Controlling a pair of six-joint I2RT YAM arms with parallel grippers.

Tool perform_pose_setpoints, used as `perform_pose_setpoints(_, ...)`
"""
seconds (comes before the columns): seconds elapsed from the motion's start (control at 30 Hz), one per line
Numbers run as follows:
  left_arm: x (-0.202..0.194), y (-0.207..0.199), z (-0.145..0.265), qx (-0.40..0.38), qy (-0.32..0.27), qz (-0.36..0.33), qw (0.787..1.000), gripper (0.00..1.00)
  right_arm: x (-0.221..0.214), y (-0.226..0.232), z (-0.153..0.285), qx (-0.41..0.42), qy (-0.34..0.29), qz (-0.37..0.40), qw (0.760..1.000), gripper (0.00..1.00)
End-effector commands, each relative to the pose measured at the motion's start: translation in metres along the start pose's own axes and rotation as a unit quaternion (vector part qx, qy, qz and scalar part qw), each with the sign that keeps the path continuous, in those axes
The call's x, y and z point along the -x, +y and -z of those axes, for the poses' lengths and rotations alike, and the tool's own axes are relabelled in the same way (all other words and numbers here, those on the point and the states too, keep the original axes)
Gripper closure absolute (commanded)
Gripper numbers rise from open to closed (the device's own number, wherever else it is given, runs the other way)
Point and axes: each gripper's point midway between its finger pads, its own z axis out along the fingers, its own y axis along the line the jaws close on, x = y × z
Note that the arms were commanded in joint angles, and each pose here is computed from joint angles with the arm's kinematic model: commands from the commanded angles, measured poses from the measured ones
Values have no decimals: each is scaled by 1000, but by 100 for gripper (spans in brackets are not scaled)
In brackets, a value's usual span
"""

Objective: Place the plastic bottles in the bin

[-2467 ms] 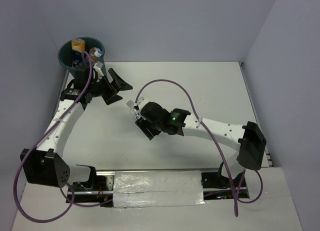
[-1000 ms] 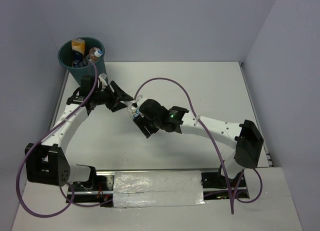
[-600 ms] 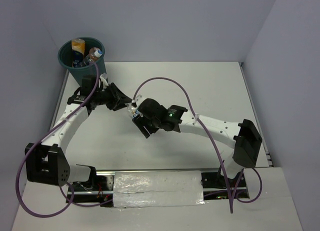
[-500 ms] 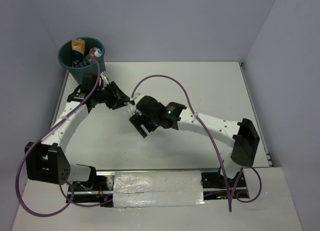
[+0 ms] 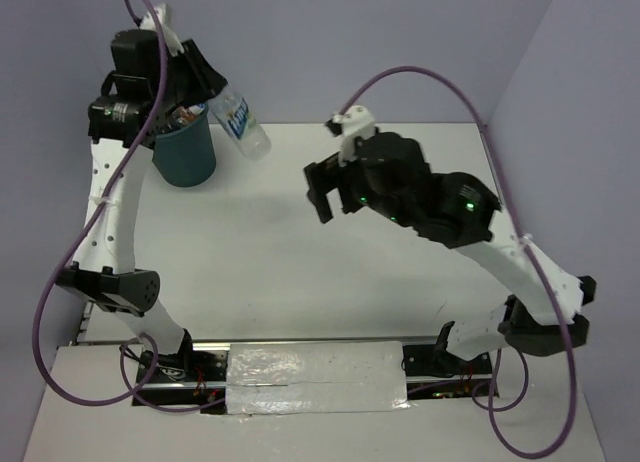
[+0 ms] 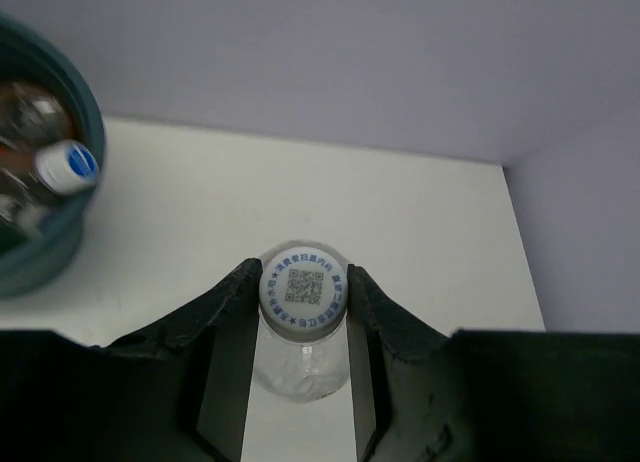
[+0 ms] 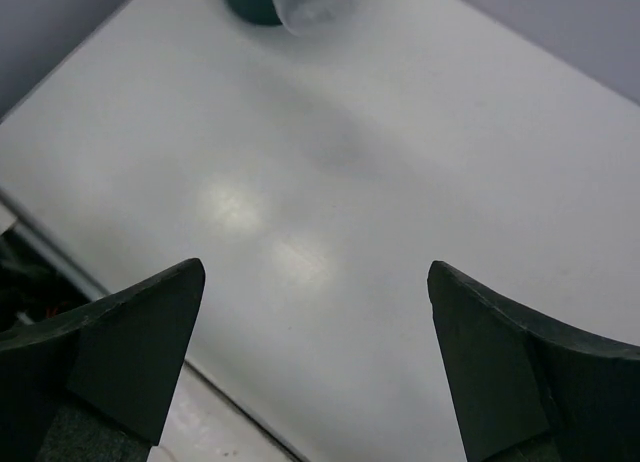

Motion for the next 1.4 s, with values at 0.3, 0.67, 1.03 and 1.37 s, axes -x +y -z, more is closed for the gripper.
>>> perform_pose_setpoints(0.3, 172, 48, 132, 177, -312, -104, 928, 100, -39, -74, 24, -125, 4, -35, 992, 0)
perform_pose_setpoints(0.67, 180, 143, 73, 293, -287, -105, 906, 100, -72, -70, -26, -97, 66, -29, 993, 0)
perform_pose_setpoints(1.03, 136, 201, 19, 329, -234, -76, 912, 100, -91, -78, -38, -96, 93, -36, 990, 0)
perform_pose_setpoints(1.37, 96, 240, -27, 353, -175, -66, 917, 100, -92, -82, -34, -105, 93, -41, 989, 0)
